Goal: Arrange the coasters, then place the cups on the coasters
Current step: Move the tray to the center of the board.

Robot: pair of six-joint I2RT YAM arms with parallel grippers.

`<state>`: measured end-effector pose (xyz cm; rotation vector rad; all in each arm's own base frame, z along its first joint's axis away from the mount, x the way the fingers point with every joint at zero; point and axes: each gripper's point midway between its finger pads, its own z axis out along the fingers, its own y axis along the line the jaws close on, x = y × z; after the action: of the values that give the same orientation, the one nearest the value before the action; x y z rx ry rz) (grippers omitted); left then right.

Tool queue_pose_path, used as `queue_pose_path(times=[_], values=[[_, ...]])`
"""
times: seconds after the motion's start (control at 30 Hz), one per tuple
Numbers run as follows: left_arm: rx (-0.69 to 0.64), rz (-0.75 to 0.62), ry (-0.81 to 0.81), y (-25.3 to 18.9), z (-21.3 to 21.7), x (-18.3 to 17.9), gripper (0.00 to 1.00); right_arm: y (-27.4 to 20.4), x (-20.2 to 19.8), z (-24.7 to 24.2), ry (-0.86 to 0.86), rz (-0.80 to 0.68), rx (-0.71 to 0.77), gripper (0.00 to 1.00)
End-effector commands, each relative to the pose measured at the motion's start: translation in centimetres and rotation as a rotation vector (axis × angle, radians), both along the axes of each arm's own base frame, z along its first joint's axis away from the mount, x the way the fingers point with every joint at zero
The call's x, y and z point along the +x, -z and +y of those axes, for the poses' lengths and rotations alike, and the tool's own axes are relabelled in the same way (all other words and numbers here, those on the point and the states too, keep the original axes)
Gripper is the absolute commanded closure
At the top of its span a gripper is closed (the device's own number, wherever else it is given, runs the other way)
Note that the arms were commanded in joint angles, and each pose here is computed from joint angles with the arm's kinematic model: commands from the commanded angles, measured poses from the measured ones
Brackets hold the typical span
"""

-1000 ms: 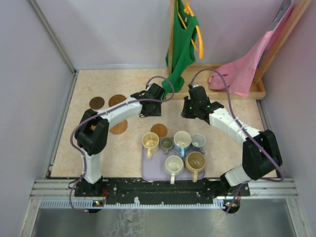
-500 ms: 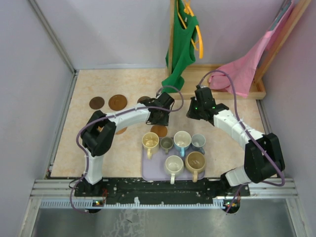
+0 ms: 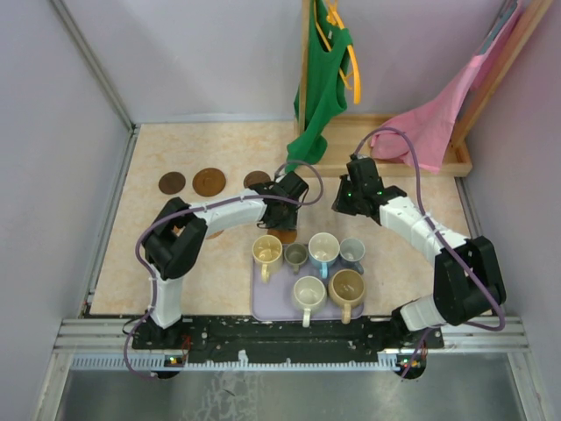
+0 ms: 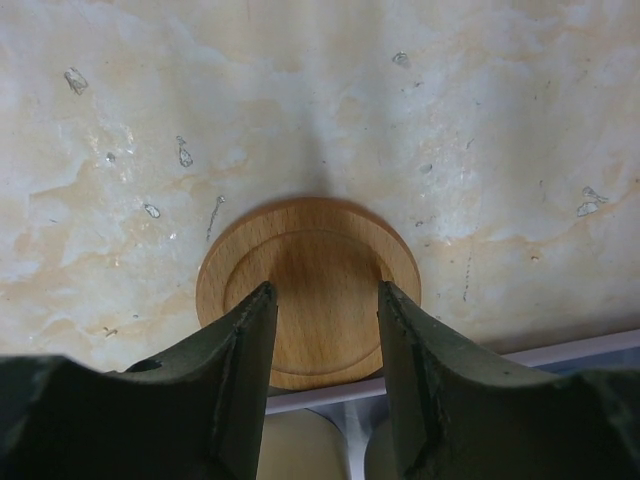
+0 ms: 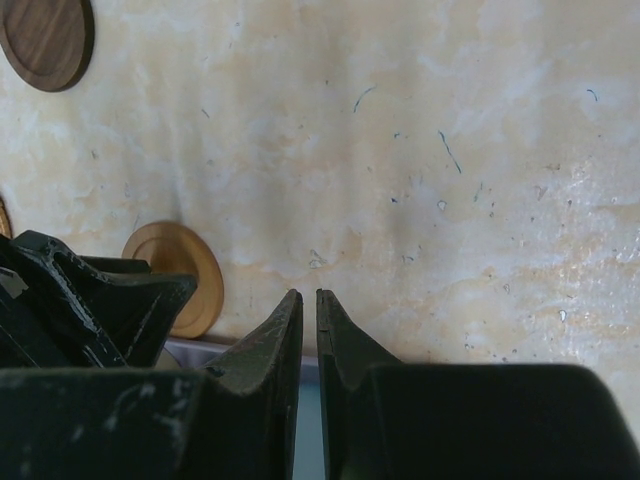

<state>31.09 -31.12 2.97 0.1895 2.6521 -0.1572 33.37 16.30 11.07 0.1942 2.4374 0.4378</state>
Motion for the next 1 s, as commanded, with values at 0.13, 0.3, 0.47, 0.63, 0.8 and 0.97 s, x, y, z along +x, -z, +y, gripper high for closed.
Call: queue_pose_path(times=[0.13,0.3,0.47,0.63,0.8,0.97], values=[[0.143,0.073,-0.109,3.8,3.8,-1.4,0.49,-2.3,0.7,0.0,0.015,-0.074,0.039,0.88],[0.164,0.085,-0.175,4.6,6.1,-1.2,0.49,-2.2,0.7,0.2,0.01,-0.073,0.045,0.88],[0.186,0.079,-0.229,4.8,8.4,-0.5,0.49,-2.2,0.8,0.4,0.006,-0.075,0.052,0.88],[0.214,0.052,-0.262,4.6,10.1,0.6,0.49,-2.1,1.1,0.6,0.0,-0.072,0.055,0.88],[0.221,0.058,-0.306,5.0,12.0,1.1,0.49,-2.2,1.2,0.7,-0.006,-0.072,0.052,0.88],[0.234,0.053,-0.337,5.1,13.6,1.7,0.49,-2.1,1.3,0.8,-0.012,-0.066,0.05,0.88]])
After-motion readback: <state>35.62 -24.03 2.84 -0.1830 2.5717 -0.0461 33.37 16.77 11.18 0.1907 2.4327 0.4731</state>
